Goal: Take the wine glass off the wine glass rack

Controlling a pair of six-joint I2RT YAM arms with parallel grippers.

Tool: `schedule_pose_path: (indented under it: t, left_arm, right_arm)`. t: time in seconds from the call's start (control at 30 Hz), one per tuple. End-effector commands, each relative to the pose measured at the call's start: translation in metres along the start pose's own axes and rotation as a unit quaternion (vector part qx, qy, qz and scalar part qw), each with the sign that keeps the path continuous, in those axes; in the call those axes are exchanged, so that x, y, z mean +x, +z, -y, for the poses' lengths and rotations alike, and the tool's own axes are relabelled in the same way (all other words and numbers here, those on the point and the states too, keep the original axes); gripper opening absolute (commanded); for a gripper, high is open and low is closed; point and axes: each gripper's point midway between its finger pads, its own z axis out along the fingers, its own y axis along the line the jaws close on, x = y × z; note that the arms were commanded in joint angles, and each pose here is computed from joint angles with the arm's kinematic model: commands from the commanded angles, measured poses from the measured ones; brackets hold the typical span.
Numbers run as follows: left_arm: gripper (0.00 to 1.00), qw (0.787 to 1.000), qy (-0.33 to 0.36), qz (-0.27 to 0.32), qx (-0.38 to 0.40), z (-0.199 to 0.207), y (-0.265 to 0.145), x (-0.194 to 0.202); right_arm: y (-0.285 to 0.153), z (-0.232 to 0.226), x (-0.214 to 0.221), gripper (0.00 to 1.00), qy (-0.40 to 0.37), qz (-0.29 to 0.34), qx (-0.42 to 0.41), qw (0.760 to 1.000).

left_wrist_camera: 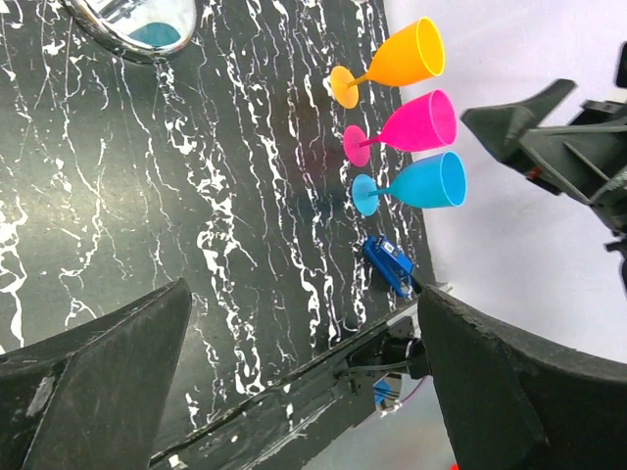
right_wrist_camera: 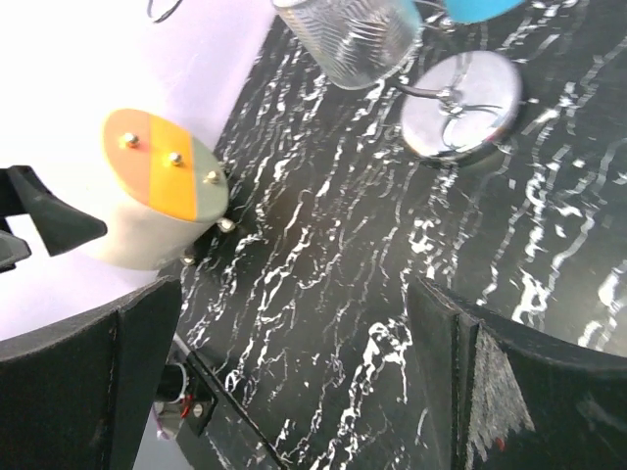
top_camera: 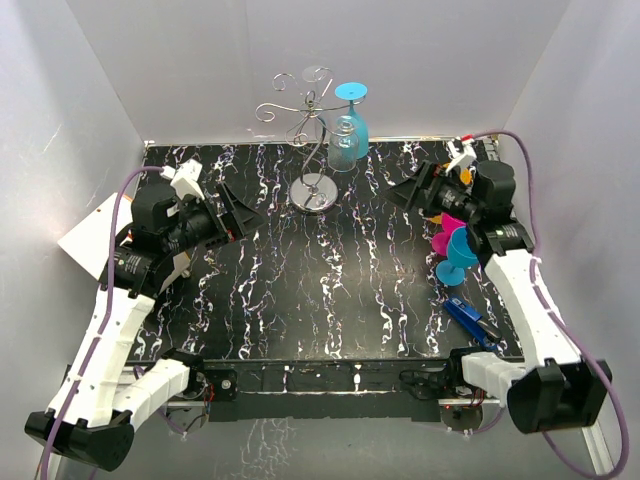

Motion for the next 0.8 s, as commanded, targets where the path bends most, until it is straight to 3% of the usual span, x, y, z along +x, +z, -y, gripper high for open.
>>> schedule_pose_path:
  t: [0.0, 0.27, 0.43, 0.77]
  left_arm:
    - [0.99, 0.999, -0.026, 0.008, 0.026, 0.013, -0.007, -0.001]
    - [0.99, 0.999, -0.037, 0.006, 0.023, 0.016, -0.008, -0.004]
    - [0.99, 0.999, -0.033, 0.0, 0.02, 0.014, -0.008, -0.001]
    - [0.99, 0.999, -0.028, 0.001, 0.017, 0.013, -0.012, 0.002]
  right_arm:
    - [0.018, -0.051, -0.037, 0.98, -0.048, 0.035, -0.114, 0.992]
    - [0.078, -0.046, -0.069, 0.98, -0.137, 0.049, 0.019, 0.989]
    - [0.1, -0.065, -0.096, 0.98, -0.181, 0.075, 0.051, 0.979]
    - [0.139, -0.058, -0.132, 0.98, -0.204, 0.082, 0.14, 0.965]
